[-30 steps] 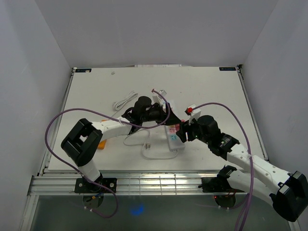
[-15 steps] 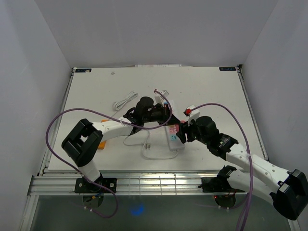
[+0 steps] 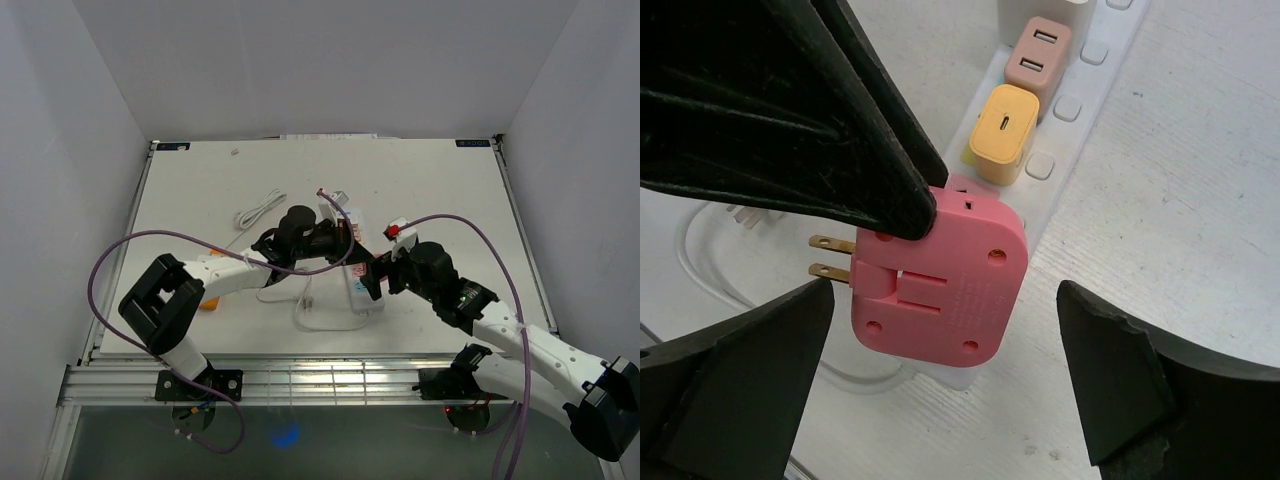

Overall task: Insert the plug
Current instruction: Adjust the plug.

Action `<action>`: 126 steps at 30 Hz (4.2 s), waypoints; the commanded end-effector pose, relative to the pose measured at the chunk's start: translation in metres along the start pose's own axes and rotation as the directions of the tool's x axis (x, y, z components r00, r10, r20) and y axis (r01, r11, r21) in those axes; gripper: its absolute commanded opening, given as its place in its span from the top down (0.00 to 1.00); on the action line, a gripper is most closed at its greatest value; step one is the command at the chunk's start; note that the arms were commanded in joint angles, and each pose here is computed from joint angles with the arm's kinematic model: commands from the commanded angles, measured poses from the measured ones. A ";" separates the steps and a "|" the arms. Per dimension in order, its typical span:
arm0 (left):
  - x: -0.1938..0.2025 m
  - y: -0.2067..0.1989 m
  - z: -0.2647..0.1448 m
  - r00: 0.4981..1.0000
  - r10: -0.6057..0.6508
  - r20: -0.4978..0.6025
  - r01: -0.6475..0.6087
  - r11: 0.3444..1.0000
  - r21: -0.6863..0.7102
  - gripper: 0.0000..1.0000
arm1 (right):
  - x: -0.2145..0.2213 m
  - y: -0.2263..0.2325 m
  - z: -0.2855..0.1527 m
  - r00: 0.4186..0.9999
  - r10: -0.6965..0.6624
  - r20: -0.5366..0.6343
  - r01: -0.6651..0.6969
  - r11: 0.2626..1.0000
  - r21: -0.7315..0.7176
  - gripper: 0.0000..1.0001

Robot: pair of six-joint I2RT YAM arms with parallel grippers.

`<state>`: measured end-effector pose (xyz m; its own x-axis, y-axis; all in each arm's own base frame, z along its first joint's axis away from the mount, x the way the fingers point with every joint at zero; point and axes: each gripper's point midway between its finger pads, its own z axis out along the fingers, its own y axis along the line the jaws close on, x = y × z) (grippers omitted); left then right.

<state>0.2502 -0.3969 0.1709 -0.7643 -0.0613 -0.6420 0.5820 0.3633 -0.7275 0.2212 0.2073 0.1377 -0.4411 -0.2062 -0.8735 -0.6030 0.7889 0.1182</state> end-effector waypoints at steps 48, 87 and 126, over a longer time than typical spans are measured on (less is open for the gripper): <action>-0.028 -0.074 -0.122 0.952 0.255 0.168 -0.292 0.921 0.258 1.00 | -0.102 0.079 -0.050 0.970 0.209 0.124 -0.063 0.709 -0.703 0.26; -0.025 -0.086 -0.121 0.962 0.224 0.156 -0.266 0.899 0.348 1.00 | -0.097 0.096 -0.050 0.967 0.239 0.089 -0.086 0.633 -0.770 0.51; -0.075 0.013 -0.142 0.932 0.241 0.271 -0.140 0.929 -0.343 0.02 | -0.072 0.075 -0.035 0.963 0.239 -0.127 -0.267 0.764 -0.588 0.92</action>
<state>0.2438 -0.2877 0.2535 -0.5305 -0.1968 -0.8245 0.7029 0.4416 -0.5576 0.1748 0.2699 0.2285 -0.6511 -0.0572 -0.7568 -0.7515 0.1882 0.6323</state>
